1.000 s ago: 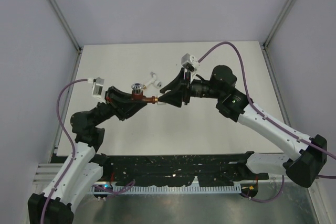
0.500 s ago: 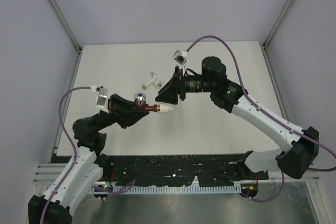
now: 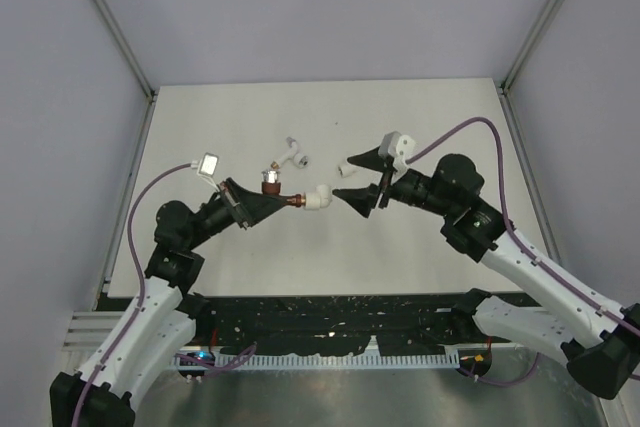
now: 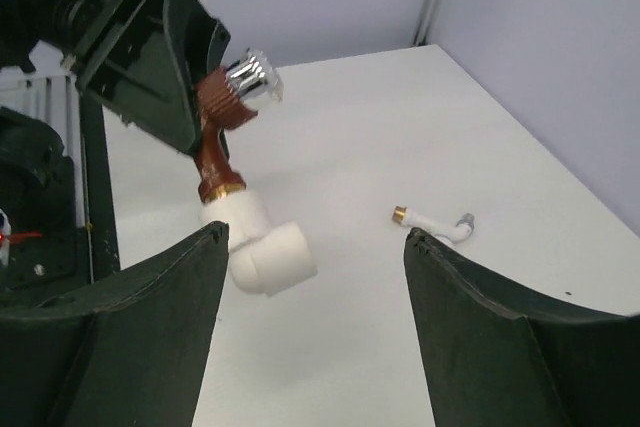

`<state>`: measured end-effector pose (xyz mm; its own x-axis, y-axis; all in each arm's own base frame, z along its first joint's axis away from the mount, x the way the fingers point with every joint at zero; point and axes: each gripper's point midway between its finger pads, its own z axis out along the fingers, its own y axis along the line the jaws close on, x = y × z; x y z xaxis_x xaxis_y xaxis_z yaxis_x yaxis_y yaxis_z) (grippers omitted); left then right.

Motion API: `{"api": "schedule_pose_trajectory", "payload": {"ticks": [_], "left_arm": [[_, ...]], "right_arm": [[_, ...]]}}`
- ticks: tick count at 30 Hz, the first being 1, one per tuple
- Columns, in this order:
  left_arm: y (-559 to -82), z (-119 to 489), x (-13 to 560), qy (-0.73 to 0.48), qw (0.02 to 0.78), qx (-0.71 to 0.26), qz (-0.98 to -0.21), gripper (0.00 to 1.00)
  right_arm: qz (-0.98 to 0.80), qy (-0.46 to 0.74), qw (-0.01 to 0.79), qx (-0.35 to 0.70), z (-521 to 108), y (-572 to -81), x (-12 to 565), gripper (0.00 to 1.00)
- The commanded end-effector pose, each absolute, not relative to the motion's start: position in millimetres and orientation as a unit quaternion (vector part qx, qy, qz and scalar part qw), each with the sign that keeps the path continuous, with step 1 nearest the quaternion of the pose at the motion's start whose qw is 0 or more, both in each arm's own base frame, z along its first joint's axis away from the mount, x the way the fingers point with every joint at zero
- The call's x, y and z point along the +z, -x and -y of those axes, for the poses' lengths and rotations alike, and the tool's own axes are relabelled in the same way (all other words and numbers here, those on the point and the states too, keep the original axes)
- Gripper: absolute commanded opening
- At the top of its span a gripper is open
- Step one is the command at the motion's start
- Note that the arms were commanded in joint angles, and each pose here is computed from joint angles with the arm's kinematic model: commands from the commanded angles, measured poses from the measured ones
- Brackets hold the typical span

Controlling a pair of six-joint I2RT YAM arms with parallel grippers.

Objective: Install the water faucets

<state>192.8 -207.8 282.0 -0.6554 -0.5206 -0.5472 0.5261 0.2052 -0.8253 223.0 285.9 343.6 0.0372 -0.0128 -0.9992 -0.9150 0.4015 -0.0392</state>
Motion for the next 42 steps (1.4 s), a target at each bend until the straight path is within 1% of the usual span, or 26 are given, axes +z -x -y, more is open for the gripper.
{"api": "schedule_pose_trajectory", "payload": {"ticks": [1,2,3,4,7,13,24,32,39,41,42], "left_arm": [[-193,207,314,0.057,0.375,-0.656,-0.653,0.00],[-193,207,317,0.062,0.369,-0.659,-0.652,0.00],[-193,208,316,0.072,0.355,-0.662,-0.656,0.00],[-193,208,315,0.079,0.346,-0.662,-0.660,0.00],[-194,209,312,0.093,0.328,-0.660,-0.670,0.00],[-194,212,312,0.096,0.308,-0.661,-0.677,0.00],[-189,213,325,0.088,0.303,-0.675,-0.667,0.00],[-186,213,331,0.082,0.302,-0.681,-0.662,0.00],[-183,214,334,0.082,0.294,-0.690,-0.656,0.00],[-183,214,337,0.081,0.295,-0.692,-0.654,0.00],[-183,214,337,0.082,0.294,-0.692,-0.655,0.00]], "right_arm": [[-0.443,0.488,0.692,0.295,-280,-210,333,0.75],[-0.409,0.497,0.709,0.288,-279,-200,342,0.75],[-0.399,0.510,0.713,0.267,-278,-201,329,0.76],[-0.379,0.512,0.728,0.255,-278,-197,334,0.76],[-0.336,0.536,0.747,0.207,-280,-192,328,0.76],[-0.283,0.553,0.772,0.138,-293,-183,335,0.76],[-0.264,0.594,0.754,0.092,-317,-186,316,0.75],[-0.251,0.588,0.767,0.054,-323,-195,313,0.66],[-0.242,0.587,0.772,0.044,-328,-196,310,0.56],[-0.240,0.587,0.772,0.047,-330,-195,311,0.47],[-0.238,0.587,0.772,0.051,-331,-193,313,0.40]]}}
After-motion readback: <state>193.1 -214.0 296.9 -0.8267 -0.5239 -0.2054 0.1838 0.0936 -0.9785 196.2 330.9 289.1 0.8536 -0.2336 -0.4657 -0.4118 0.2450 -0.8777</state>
